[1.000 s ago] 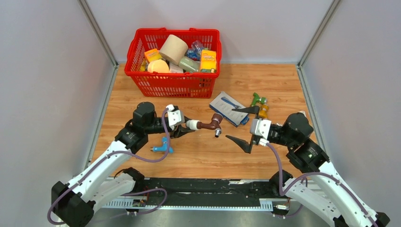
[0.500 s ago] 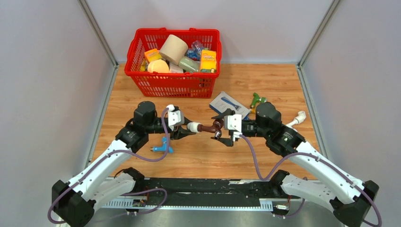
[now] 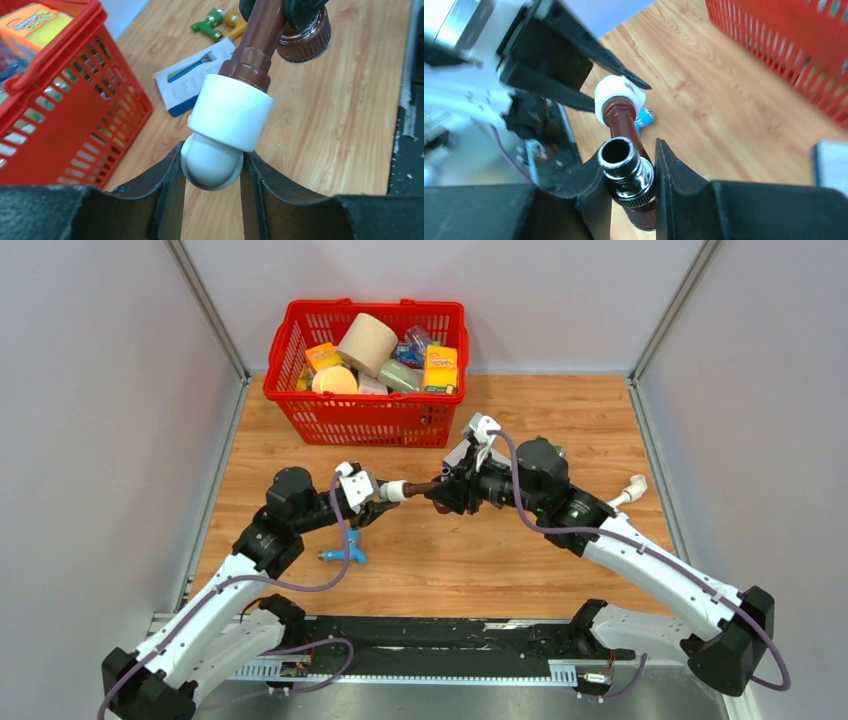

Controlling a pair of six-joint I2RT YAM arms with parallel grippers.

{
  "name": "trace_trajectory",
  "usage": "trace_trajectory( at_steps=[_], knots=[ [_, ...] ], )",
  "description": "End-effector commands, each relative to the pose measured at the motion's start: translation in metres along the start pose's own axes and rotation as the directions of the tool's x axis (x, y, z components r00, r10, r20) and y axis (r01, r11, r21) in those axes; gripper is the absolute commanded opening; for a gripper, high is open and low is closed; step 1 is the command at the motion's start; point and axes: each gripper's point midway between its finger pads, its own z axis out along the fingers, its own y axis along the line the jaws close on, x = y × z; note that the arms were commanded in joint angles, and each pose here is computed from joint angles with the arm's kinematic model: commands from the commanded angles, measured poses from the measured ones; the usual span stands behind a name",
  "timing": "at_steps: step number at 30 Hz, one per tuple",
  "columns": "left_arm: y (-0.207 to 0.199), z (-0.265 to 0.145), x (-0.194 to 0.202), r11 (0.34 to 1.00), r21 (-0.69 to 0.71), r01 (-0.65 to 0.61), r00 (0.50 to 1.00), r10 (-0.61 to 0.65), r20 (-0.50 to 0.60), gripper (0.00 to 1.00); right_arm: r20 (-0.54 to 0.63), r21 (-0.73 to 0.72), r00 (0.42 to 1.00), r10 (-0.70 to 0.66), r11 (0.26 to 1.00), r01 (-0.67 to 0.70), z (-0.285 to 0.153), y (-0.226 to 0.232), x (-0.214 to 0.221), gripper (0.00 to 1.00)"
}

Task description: Install the water faucets

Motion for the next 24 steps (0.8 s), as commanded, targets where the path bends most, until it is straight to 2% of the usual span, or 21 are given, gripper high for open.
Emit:
trace_trajectory(
  at_steps=[1, 5, 7, 8, 10, 12, 15, 19, 22, 24],
  knots=[
    [0.035, -0.012, -0.037, 0.96, -0.225, -0.169, 0.976, 0.195, 0.101, 0.0, 0.249, 0.255, 0.746, 0.618, 0.701, -0.666, 0.012, -0.048, -0.007, 0.02],
    [0.046, -0.026, -0.035, 0.899, -0.354, -0.256, 0.955, 0.293, 0.054, 0.0, 0.287, 0.213, 0.459, 0.841, 0.411, -0.886, 0.023, -0.047, 0.015, 0.01],
    [0.05, -0.031, -0.032, 0.875, -0.393, -0.283, 0.948, 0.317, 0.023, 0.0, 0.278, 0.182, 0.397, 0.875, 0.357, -0.916, 0.028, -0.043, 0.013, 0.04],
    [0.051, -0.033, -0.032, 0.869, -0.404, -0.285, 0.948, 0.319, 0.018, 0.0, 0.279, 0.168, 0.404, 0.871, 0.37, -0.914, 0.029, -0.042, 0.007, 0.1],
    [0.05, -0.032, -0.031, 0.872, -0.399, -0.284, 0.948, 0.317, 0.018, 0.0, 0.283, 0.158, 0.474, 0.834, 0.447, -0.88, 0.029, -0.043, -0.006, 0.25],
    [0.048, -0.03, -0.03, 0.883, -0.379, -0.276, 0.952, 0.305, 0.016, 0.0, 0.3, 0.149, 0.597, 0.744, 0.581, -0.8, 0.024, -0.043, -0.027, 0.41],
    [0.044, -0.024, -0.031, 0.905, -0.342, -0.254, 0.96, 0.279, 0.028, 0.0, 0.32, 0.134, 0.754, 0.574, 0.76, -0.636, 0.012, -0.04, -0.054, 0.58],
    [0.04, -0.019, -0.029, 0.921, -0.312, -0.231, 0.967, 0.253, 0.03, 0.0, 0.311, 0.142, 0.859, 0.407, 0.874, -0.465, -0.005, -0.037, -0.065, 0.63],
    [0.043, -0.016, -0.026, 0.93, -0.311, -0.195, 0.977, 0.211, 0.02, 0.0, 0.28, 0.211, 0.915, 0.291, 0.911, -0.354, -0.012, -0.046, -0.051, 0.61],
    [0.047, -0.015, -0.027, 0.933, -0.323, -0.162, 0.984, 0.176, 0.016, 0.0, 0.253, 0.267, 0.942, 0.222, 0.919, -0.289, -0.015, -0.056, -0.037, 0.66]
  ],
)
